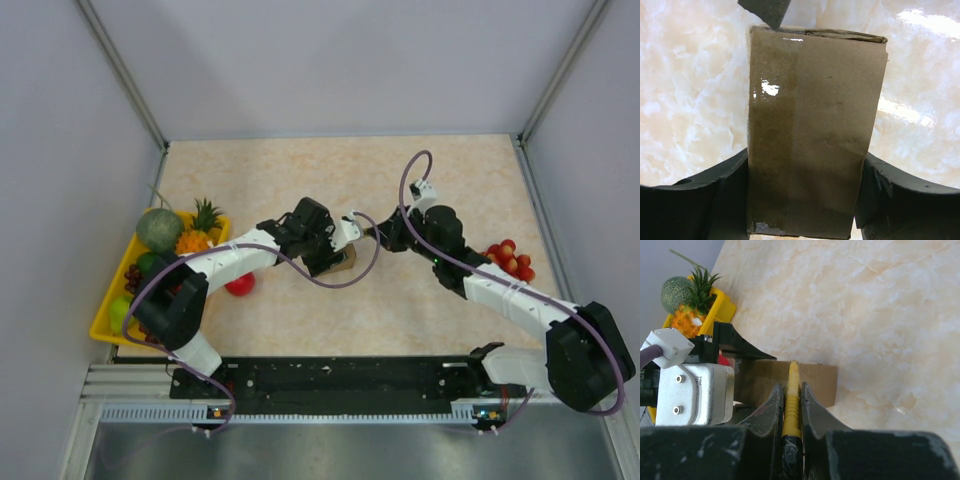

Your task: Unpack the express box

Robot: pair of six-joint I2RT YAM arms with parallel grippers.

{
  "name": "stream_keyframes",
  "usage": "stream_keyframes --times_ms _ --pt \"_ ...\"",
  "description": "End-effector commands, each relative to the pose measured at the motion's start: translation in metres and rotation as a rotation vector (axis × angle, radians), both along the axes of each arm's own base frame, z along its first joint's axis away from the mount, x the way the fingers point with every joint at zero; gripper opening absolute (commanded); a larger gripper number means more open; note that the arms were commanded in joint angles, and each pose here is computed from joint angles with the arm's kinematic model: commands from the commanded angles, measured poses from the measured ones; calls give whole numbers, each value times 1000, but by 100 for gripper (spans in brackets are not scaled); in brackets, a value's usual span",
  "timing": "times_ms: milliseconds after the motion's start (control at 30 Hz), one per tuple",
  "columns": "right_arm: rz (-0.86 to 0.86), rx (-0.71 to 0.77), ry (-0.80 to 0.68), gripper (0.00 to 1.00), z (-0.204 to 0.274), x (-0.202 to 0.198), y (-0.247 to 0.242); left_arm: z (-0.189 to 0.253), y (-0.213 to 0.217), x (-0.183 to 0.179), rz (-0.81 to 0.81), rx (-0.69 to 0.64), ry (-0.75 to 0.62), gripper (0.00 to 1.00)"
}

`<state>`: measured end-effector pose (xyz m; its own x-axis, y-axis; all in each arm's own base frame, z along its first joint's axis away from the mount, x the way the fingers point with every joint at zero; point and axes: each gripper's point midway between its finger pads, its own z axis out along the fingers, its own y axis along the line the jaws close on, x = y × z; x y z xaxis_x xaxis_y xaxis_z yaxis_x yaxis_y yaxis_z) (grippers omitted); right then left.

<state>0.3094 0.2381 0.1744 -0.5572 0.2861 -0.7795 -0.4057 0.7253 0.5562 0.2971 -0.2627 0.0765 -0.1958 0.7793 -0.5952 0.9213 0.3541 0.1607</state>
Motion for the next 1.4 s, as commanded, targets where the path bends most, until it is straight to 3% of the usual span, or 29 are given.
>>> stream_keyframes --times_ms 0,1367 --pt "1 52 -95 0 39 16 6 -13 1 -8 -21 34 24 39" --pt "-11 -14 -64 0 19 13 -1 -23 3 -10 -12 61 49 34"
